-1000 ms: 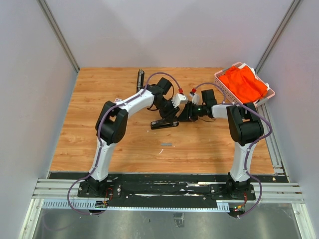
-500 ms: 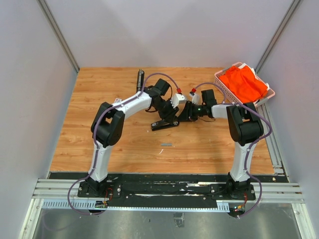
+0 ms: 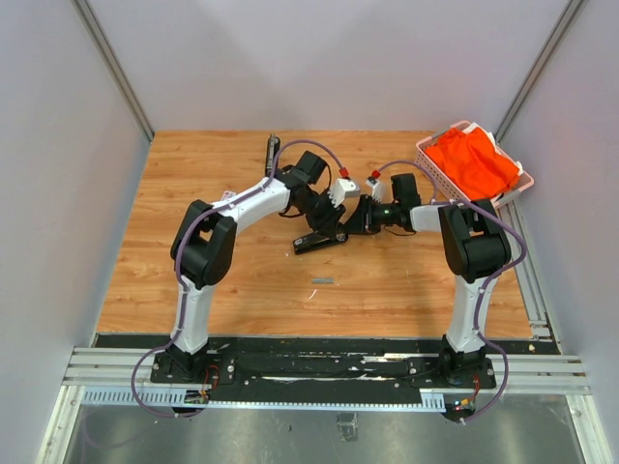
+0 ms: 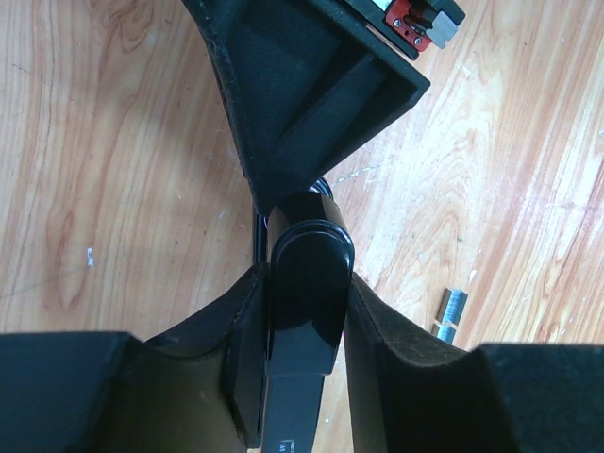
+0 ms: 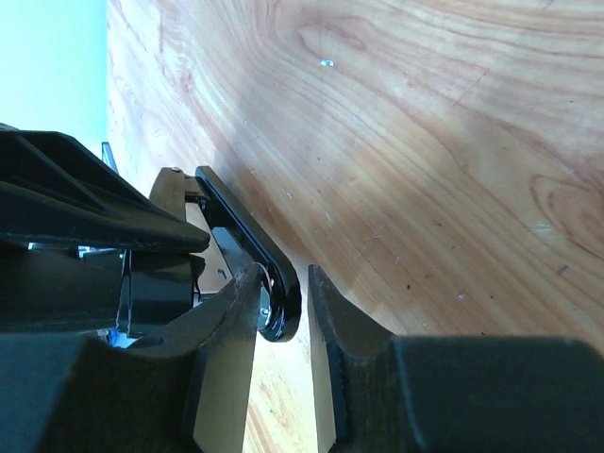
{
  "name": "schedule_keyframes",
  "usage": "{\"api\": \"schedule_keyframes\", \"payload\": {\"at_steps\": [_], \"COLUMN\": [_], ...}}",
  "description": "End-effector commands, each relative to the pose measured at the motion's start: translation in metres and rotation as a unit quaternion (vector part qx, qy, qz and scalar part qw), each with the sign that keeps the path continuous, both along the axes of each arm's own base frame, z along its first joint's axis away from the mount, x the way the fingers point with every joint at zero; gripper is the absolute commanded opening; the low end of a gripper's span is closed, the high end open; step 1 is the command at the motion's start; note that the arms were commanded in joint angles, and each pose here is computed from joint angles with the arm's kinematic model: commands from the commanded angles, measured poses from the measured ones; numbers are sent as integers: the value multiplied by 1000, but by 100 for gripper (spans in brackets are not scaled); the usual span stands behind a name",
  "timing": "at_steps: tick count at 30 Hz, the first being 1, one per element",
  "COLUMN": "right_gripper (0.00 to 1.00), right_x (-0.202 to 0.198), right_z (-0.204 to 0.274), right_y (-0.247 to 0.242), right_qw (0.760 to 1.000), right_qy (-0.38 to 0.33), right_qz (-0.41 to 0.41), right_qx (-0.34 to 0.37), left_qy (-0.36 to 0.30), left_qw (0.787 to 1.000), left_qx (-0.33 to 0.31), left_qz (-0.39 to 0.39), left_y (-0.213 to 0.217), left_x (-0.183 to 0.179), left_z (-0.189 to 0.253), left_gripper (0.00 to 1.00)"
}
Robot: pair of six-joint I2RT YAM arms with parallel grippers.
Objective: Unload the staples from the stapler
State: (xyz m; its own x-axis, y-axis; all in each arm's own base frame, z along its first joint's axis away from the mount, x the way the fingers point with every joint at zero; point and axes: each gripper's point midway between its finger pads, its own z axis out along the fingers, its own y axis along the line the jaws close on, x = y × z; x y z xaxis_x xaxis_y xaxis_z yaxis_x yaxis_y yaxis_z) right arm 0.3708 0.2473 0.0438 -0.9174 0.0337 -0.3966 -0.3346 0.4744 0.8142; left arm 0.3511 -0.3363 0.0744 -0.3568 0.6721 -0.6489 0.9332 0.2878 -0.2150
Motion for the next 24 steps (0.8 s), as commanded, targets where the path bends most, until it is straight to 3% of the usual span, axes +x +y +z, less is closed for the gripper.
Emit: {"api": "schedule_keyframes", "payload": {"at_steps": [1, 10, 15, 21, 24], "right_gripper": [28, 30, 20, 1, 1], "right_x": [-13, -16, -16, -14, -13], "right_z": [2, 5, 8, 10, 5], "right_y": [9, 10, 12, 9, 3], "right_qw": [999, 999, 998, 998, 999], "right_qy": [10, 15, 16, 11, 10], "right_qz": [25, 33, 34, 31, 23], "right_qx": [25, 39, 51, 52, 43], "left_qy": [-47, -50, -50, -44, -38], "left_qw": [997, 997, 996, 996, 995], "left_qx": [-62, -62, -67, -75, -89], "left_qz": [-4, 15, 13, 21, 33], "left_y": [-14, -2, 0, 0, 3], "left_x": [10, 19, 18, 19, 23], "left_z": [47, 47, 47, 51, 56], "left_gripper": [0, 0, 0, 0, 0]}}
